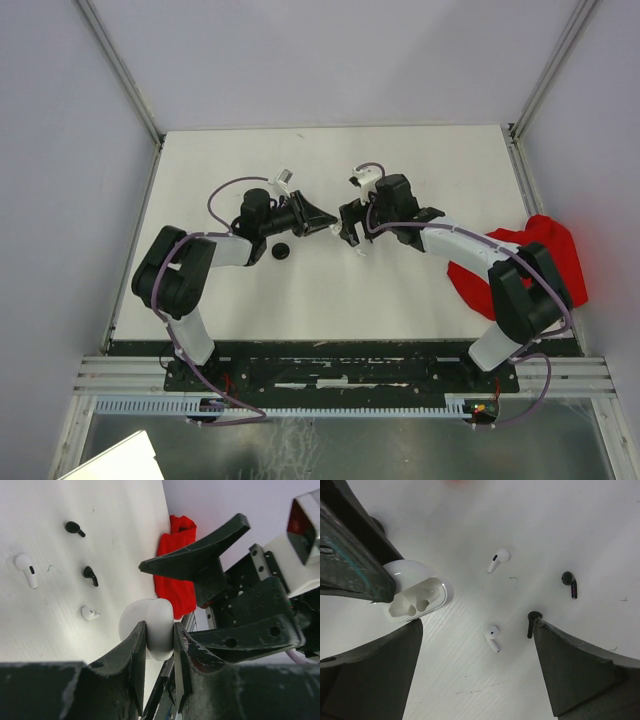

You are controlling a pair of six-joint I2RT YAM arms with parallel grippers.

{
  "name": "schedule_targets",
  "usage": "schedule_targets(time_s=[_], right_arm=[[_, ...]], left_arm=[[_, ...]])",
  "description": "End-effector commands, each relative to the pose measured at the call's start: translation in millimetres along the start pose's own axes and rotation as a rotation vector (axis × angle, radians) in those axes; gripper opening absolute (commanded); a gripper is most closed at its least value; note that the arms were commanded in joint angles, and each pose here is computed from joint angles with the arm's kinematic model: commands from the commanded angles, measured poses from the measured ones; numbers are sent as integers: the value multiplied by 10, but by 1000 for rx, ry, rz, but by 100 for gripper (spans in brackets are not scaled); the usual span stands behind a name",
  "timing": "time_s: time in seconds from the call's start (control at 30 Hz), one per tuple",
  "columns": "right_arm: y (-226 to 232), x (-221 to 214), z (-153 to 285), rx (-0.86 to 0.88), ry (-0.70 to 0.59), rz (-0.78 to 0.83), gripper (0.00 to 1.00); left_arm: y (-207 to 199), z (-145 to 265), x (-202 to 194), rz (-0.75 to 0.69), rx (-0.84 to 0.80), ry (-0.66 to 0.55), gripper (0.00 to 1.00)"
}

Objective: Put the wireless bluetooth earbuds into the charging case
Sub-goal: Open the charging case.

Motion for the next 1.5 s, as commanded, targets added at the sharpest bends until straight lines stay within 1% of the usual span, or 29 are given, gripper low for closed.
schedule_targets(time_s=[0.0,0.3,0.57,1.07,1.33,1.47], right_arm=[[-4,270,-66,-25,-114,-2,99],[-22,341,-100,-40,-144,-1,99],[-41,370,-187,-42,-123,6,99],[-84,456,-391,-45,-114,10,99],[-128,431,-478,-57,-96,7,99],[-114,438,-409,-56,-113,6,99]], left_arm=[[-228,-38,-13,-18,-120,20,3],[-196,-45,-36,13,-142,26,3],[-221,-61,-43,28,-166,38,3],[-316,-95,-103,115,-325,66,3],[-371,-80,-86,119,-345,61,3],[-354,-86,-72,131,-333,46,3]])
Point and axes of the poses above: each gripper's point midway between its finger pads, its own z axis back along the fingers, its own y axis along the line the jaws close on, x = y × z, the point moved 9 cm from there along z, back along the fingers, and after that the axes turned 1 degree about z, right-handed, at the moved point
